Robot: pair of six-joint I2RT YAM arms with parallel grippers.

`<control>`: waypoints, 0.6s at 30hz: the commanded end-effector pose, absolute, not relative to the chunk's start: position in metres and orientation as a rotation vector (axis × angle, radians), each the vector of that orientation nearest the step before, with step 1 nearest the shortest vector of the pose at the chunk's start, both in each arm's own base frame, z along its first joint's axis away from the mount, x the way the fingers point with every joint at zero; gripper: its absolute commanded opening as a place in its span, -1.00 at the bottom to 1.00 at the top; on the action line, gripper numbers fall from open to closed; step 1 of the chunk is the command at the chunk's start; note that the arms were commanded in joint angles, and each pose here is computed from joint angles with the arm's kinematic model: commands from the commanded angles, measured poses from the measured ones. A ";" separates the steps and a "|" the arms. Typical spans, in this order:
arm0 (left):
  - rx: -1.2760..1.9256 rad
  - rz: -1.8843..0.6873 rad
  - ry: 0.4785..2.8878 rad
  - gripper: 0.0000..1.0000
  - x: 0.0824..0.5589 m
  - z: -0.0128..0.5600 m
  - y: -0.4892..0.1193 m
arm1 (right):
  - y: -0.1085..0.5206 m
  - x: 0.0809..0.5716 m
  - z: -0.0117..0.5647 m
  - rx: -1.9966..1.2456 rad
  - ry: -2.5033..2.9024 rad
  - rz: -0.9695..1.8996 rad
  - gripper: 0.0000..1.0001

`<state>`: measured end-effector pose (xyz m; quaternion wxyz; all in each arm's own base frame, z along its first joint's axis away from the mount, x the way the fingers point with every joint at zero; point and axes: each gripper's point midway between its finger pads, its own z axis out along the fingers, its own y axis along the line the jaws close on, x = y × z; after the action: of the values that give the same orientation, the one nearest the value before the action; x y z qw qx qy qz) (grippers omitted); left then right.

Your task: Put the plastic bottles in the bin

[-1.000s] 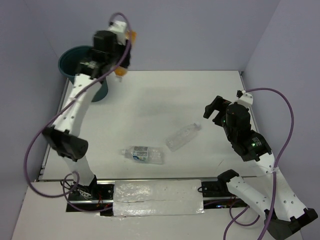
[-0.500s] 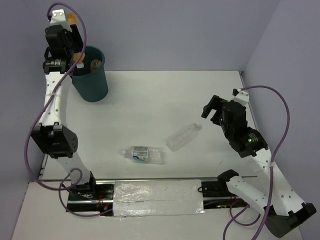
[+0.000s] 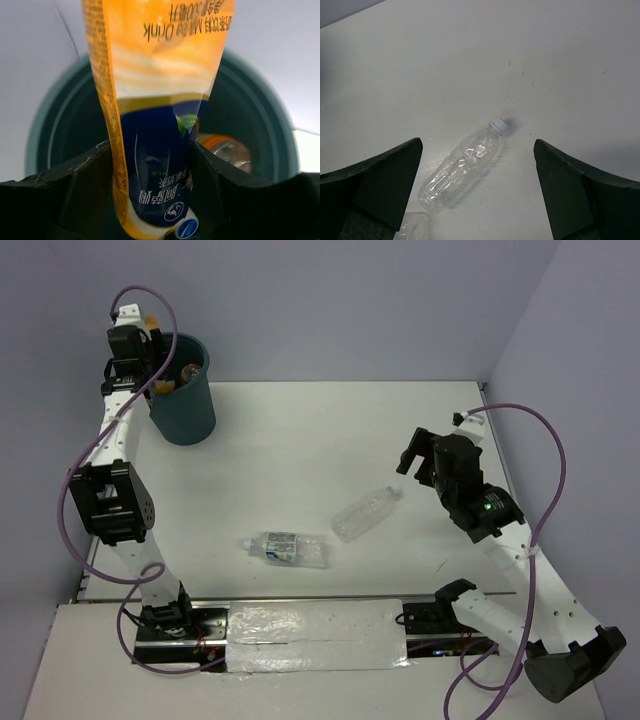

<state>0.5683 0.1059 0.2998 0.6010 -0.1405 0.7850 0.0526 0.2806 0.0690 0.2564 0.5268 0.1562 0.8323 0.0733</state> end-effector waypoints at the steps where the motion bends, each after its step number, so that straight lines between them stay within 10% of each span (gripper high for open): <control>1: -0.338 0.105 1.674 0.42 0.568 0.341 0.108 | 0.073 0.287 0.282 0.369 1.919 0.219 1.00; 4: -0.324 0.111 1.675 0.45 0.572 0.345 0.110 | 0.072 0.285 0.281 0.370 1.920 0.214 1.00; 7: -0.312 0.096 1.710 0.99 0.578 0.343 0.108 | 0.071 0.284 0.281 0.374 1.917 0.216 1.00; 18: -0.097 -0.028 1.604 0.99 0.521 0.458 0.034 | 0.073 0.284 0.288 0.381 1.901 0.241 1.00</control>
<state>0.5631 0.0816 0.3549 0.6274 -0.1053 0.7714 0.0157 0.2807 0.0715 0.2566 0.5255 0.1534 0.8331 0.0792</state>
